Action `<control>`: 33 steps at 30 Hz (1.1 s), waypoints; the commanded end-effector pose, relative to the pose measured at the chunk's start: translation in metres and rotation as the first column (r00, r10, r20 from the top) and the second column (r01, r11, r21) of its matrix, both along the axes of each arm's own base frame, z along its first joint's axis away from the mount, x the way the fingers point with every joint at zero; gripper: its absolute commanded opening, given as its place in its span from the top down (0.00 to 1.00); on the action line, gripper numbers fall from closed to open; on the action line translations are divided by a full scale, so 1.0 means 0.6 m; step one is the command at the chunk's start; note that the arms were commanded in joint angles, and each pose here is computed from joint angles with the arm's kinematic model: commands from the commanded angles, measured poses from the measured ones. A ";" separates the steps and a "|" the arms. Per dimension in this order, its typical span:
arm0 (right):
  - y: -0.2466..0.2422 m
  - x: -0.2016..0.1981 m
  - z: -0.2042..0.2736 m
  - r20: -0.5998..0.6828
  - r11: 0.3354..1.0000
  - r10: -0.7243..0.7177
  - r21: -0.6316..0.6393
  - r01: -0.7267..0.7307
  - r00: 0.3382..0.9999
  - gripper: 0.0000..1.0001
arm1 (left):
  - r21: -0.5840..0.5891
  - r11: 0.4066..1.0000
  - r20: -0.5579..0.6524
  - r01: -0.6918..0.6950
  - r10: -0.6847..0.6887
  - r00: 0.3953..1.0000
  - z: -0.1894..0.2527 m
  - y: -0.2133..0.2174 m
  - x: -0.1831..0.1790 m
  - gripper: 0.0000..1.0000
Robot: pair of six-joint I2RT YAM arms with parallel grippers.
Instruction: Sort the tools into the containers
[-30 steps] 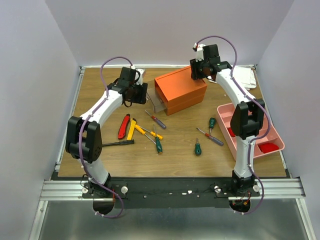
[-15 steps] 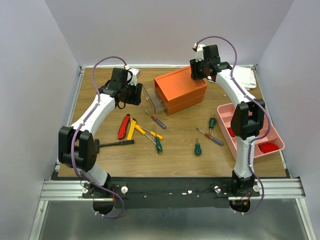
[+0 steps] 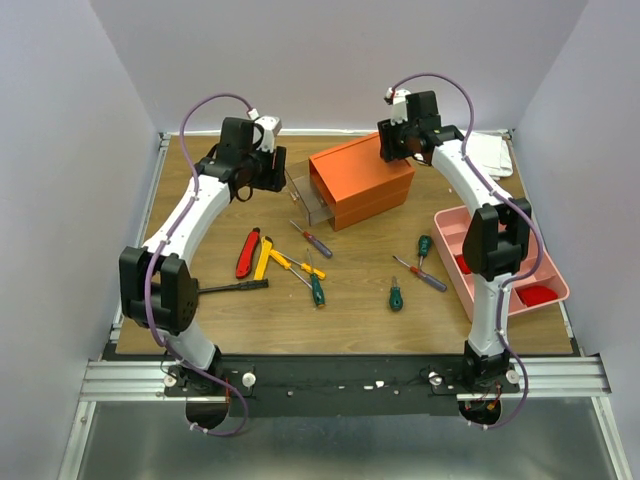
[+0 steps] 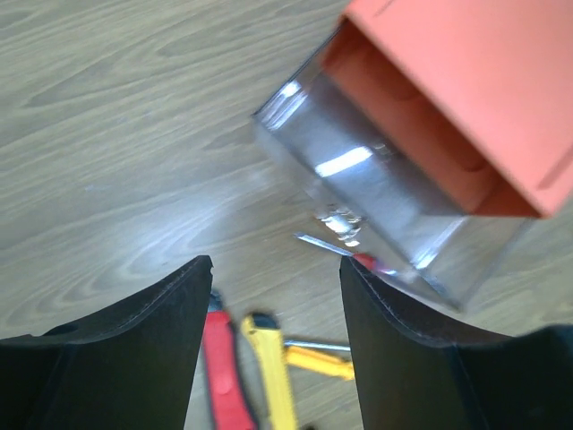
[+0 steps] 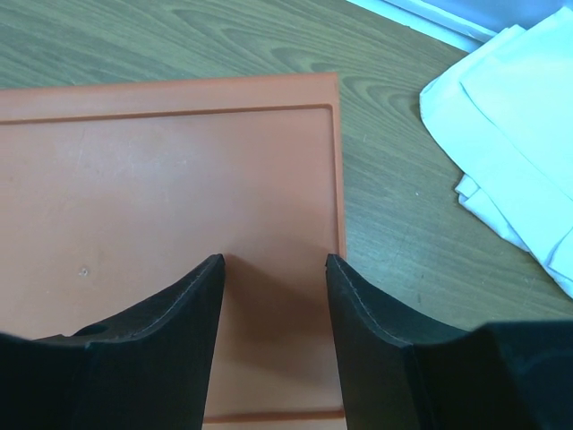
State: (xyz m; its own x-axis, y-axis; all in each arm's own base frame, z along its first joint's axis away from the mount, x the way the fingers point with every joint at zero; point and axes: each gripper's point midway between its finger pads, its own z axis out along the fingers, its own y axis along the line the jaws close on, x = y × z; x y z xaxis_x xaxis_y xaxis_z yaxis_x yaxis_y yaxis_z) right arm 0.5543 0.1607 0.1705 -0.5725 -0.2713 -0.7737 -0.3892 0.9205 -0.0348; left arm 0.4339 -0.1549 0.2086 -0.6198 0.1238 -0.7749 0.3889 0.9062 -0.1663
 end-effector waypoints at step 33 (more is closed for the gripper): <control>-0.013 -0.060 0.048 -0.008 0.993 0.056 -0.105 -0.056 0.998 0.22 | 0.390 0.921 -0.431 0.023 0.161 0.888 -0.264 0.159 -0.171 0.33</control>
